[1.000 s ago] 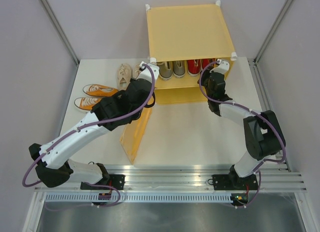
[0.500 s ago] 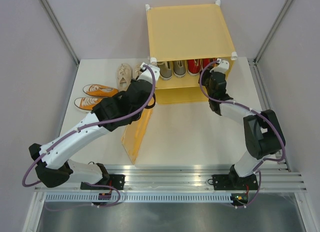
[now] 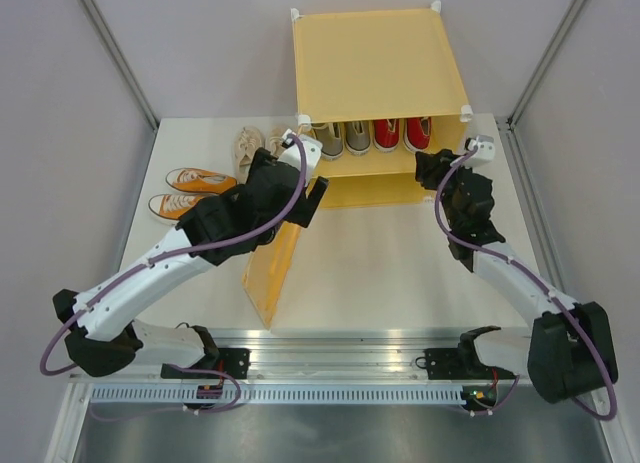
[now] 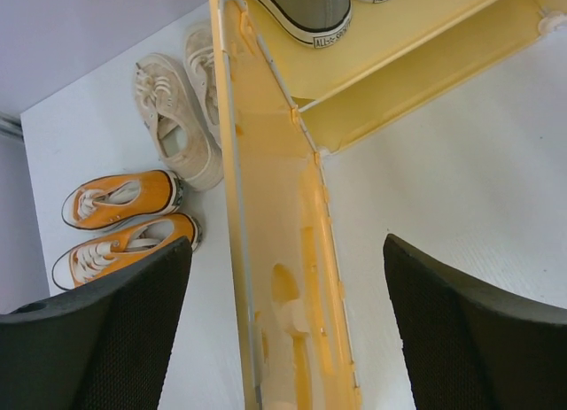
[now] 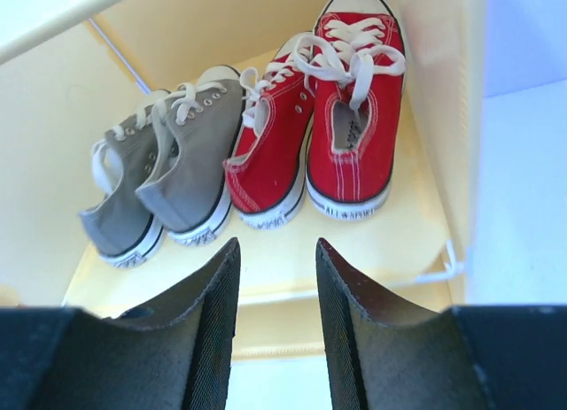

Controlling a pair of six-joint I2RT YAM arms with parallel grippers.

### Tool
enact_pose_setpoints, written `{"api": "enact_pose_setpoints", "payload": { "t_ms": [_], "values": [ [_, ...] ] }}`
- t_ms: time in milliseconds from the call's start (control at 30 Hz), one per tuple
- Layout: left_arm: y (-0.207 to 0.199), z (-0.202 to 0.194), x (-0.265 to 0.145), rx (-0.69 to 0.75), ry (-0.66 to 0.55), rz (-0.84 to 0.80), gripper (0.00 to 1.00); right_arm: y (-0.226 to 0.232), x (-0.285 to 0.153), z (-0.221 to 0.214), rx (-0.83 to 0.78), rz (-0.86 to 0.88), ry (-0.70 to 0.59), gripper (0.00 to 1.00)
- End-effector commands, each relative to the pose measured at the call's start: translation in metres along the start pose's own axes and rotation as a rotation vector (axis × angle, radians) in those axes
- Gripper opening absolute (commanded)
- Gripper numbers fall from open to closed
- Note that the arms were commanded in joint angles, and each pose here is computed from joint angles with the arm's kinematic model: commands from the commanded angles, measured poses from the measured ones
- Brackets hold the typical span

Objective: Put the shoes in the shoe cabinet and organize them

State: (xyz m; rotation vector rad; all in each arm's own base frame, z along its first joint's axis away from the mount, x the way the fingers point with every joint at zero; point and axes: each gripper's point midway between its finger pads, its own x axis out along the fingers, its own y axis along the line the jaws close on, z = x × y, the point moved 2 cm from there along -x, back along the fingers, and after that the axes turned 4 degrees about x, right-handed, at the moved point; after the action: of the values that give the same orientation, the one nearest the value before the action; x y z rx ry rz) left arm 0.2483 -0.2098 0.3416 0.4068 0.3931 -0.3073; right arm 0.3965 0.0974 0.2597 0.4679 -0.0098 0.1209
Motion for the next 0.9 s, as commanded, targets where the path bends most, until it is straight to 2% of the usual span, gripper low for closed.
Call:
{"api": "enact_pose_setpoints", "payload": {
  "t_ms": [0,33,100,167,300,367,433,533,567,600,633,667,700,733,800,833,867],
  "values": [
    [0.015,0.030,-0.033,-0.120,-0.116,-0.060,0.91,0.003,-0.029,0.001,0.030,0.023,0.020,0.44],
    [0.018,0.036,-0.041,-0.146,-0.143,-0.080,0.95,-0.005,-0.039,-0.011,0.033,0.007,0.054,0.45],
    [0.034,0.048,-0.062,-0.212,-0.218,-0.086,0.97,-0.002,-0.058,-0.003,0.053,0.022,0.032,0.45],
    [0.047,0.055,-0.080,-0.275,-0.279,-0.090,0.98,-0.011,-0.074,-0.018,0.056,0.003,0.080,0.46],
    [0.087,0.071,-0.132,-0.437,-0.486,-0.112,0.99,-0.014,-0.109,-0.022,0.079,0.021,0.084,0.46],
    [0.102,0.067,-0.136,-0.484,-0.509,-0.047,0.99,-0.018,-0.118,-0.030,0.090,0.020,0.100,0.47],
    [0.120,0.059,-0.132,-0.499,-0.484,0.092,0.99,-0.018,-0.128,-0.034,0.103,0.032,0.116,0.47],
    [0.122,0.051,-0.105,-0.426,-0.394,0.259,1.00,-0.014,-0.135,-0.039,0.123,0.058,0.134,0.47],
    [0.120,0.050,-0.097,-0.404,-0.368,0.276,1.00,-0.012,-0.135,-0.039,0.125,0.069,0.136,0.47],
    [0.121,0.054,-0.094,-0.445,-0.362,0.277,1.00,-0.013,-0.135,-0.040,0.125,0.066,0.144,0.47],
    [0.120,0.043,-0.069,-0.417,-0.267,0.296,1.00,-0.013,-0.135,-0.042,0.124,0.064,0.150,0.47],
    [0.123,0.040,-0.058,-0.444,-0.229,0.294,1.00,-0.015,-0.134,-0.046,0.126,0.058,0.163,0.47],
    [0.119,0.044,-0.048,-0.515,-0.213,0.218,1.00,-0.016,-0.133,-0.048,0.125,0.054,0.174,0.47],
    [0.146,0.029,-0.035,-0.568,-0.156,0.297,1.00,-0.015,-0.133,-0.049,0.125,0.054,0.179,0.47],
    [0.149,0.014,-0.011,-0.671,-0.095,0.264,0.99,-0.017,-0.132,-0.056,0.125,0.049,0.205,0.47],
    [0.169,0.002,-0.005,-0.728,-0.072,0.318,0.99,-0.017,-0.132,-0.058,0.127,0.045,0.212,0.47],
    [0.173,-0.006,0.002,-0.768,-0.051,0.324,0.99,-0.015,-0.132,-0.063,0.128,0.062,0.233,0.47]
  ]
}}
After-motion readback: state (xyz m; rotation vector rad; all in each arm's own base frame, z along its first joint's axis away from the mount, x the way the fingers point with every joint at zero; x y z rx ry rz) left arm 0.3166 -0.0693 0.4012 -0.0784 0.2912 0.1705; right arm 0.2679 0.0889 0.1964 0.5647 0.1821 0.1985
